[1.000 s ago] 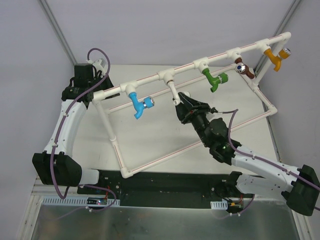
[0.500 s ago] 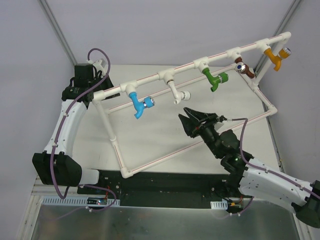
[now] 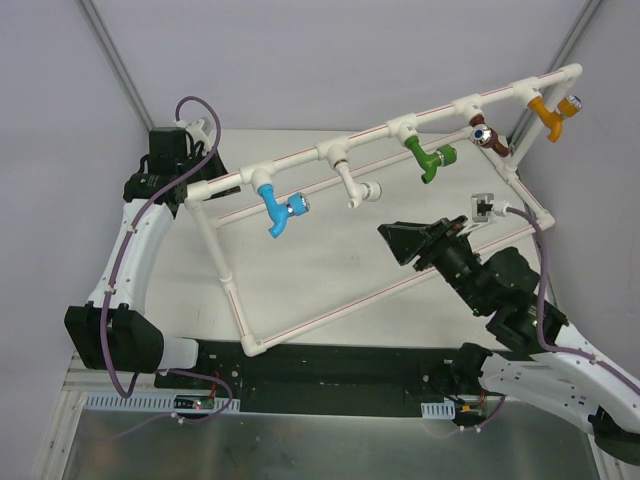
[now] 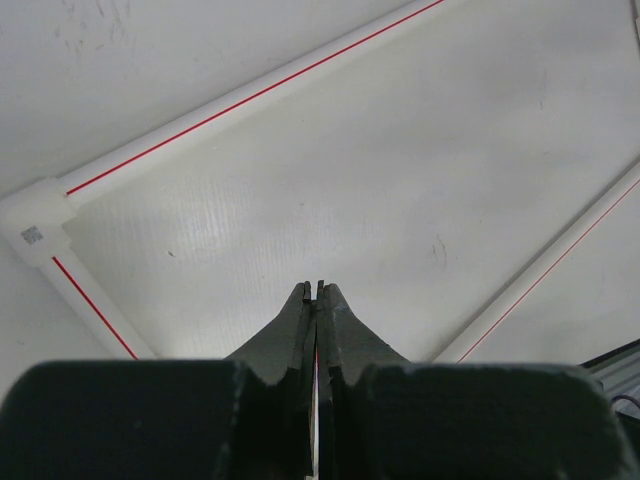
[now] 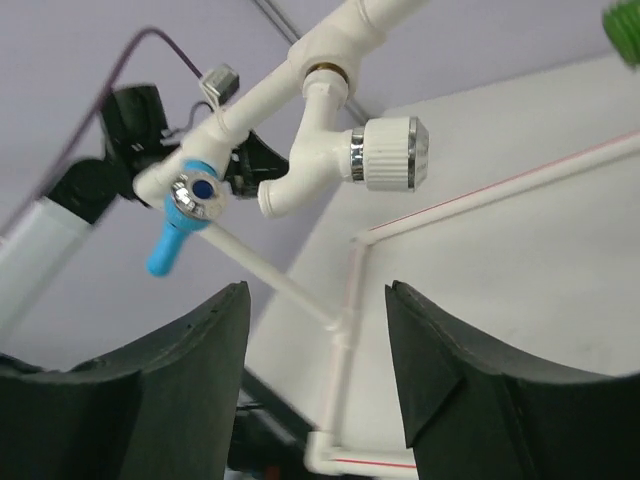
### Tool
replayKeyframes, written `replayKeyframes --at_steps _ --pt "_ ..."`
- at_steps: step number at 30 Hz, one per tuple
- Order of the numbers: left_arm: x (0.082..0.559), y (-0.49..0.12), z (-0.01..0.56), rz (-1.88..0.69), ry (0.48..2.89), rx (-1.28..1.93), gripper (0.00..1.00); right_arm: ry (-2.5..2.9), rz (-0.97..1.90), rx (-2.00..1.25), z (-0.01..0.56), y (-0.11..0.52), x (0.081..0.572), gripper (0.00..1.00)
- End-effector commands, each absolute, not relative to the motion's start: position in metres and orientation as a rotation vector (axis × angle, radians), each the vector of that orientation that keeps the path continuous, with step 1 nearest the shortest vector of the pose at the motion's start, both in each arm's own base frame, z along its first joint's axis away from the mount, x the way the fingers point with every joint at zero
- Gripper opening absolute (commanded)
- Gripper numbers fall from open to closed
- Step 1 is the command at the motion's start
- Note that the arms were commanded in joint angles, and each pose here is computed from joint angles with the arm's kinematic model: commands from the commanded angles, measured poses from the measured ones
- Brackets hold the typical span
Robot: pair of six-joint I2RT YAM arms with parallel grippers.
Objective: Install the water faucets
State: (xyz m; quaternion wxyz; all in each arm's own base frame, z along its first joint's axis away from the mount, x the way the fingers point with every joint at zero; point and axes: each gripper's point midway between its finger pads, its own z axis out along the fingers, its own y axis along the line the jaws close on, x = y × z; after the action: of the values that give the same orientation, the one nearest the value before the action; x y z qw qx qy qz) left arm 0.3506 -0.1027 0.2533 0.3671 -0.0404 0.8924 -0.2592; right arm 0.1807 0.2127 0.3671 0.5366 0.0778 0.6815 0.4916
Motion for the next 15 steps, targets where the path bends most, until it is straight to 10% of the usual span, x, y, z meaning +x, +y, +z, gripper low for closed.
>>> replayKeyframes --at_steps 1,15 --pt "0.346 -0.115 0.218 -0.697 2.402 -0.11 0.0 1.528 0.705 -0.439 0.346 0.209 0.184 0.62" --pt "0.345 -0.115 0.219 -0.701 2.402 -0.108 0.0 0.659 0.196 -1.032 0.407 0.244 0.169 0.66"
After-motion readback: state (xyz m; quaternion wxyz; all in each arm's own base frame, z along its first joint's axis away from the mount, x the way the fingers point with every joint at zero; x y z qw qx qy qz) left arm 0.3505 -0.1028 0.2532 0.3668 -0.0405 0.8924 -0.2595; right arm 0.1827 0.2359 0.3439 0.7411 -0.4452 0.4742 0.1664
